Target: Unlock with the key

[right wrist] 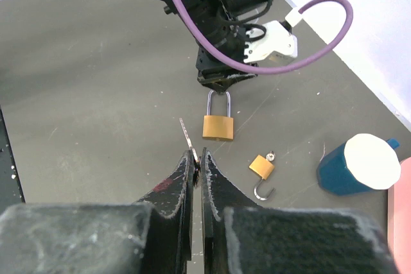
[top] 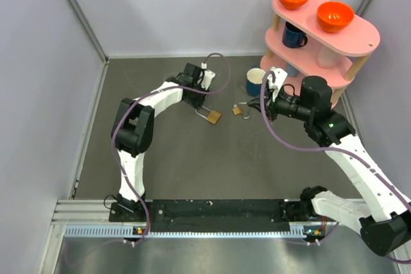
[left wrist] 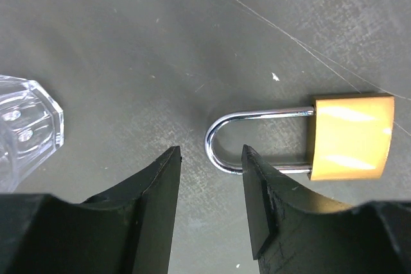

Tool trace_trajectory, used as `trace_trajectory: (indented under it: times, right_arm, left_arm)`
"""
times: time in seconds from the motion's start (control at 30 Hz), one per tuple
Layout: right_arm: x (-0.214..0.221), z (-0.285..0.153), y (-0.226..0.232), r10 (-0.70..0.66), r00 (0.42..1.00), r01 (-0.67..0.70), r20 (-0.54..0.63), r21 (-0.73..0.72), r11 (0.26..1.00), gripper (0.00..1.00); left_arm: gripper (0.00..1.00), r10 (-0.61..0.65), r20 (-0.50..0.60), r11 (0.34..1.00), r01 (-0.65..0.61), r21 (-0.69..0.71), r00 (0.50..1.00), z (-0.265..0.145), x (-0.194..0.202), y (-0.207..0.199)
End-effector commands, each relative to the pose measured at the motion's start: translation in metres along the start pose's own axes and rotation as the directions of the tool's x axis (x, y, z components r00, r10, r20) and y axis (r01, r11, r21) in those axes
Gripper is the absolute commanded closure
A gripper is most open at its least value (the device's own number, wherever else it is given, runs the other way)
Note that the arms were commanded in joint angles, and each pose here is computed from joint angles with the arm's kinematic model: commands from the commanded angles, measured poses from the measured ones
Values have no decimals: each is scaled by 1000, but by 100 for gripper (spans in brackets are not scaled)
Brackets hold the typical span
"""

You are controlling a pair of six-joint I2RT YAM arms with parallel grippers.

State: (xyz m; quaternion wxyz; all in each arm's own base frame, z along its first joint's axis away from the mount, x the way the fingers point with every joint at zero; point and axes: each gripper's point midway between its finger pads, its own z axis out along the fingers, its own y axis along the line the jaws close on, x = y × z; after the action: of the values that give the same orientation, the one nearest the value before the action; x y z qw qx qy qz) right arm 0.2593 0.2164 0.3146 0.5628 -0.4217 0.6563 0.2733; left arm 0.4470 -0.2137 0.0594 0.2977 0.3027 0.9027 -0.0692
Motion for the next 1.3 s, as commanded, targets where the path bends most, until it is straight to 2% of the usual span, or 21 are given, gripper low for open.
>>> trace_trajectory:
  times: [0.0,0.4,0.73,0.8,0.9,0.93,1.07,1.27]
  right_arm:
    - [-17,-7,0,-42,997,42,59,6,999,100]
    - [-15,-5,0,-40,998,40,55,3,999,100]
    - [-16,-7,0,-41,997,41,61,6,999,100]
    - [-16,-6,0,-40,997,40,59,6,999,100]
    - [-16,-6,0,-39,997,39,62,6,999,100]
    - [-17,-7,0,-41,997,41,63,7,999,100]
    - [-18,-8,0,-41,997,40,66,9,999,100]
    - [-19,-9,0,-44,997,43,71,12,999,100]
  left_arm:
    - [53,15,-15,1000,-15,-26,1000,4,-6,8]
    - [64,14,-56,1000,-14,-9,998,17,1,6]
    - [67,1,-125,1000,0,12,992,19,12,3]
    - [70,4,-132,1000,-2,10,991,20,13,3]
    - [80,7,-145,1000,-7,7,989,21,14,2]
    - [88,10,-145,1000,-10,5,989,20,14,2]
    - [100,22,-153,1000,-22,1,988,18,15,2]
    - [100,34,-121,999,-36,-14,992,3,4,5]
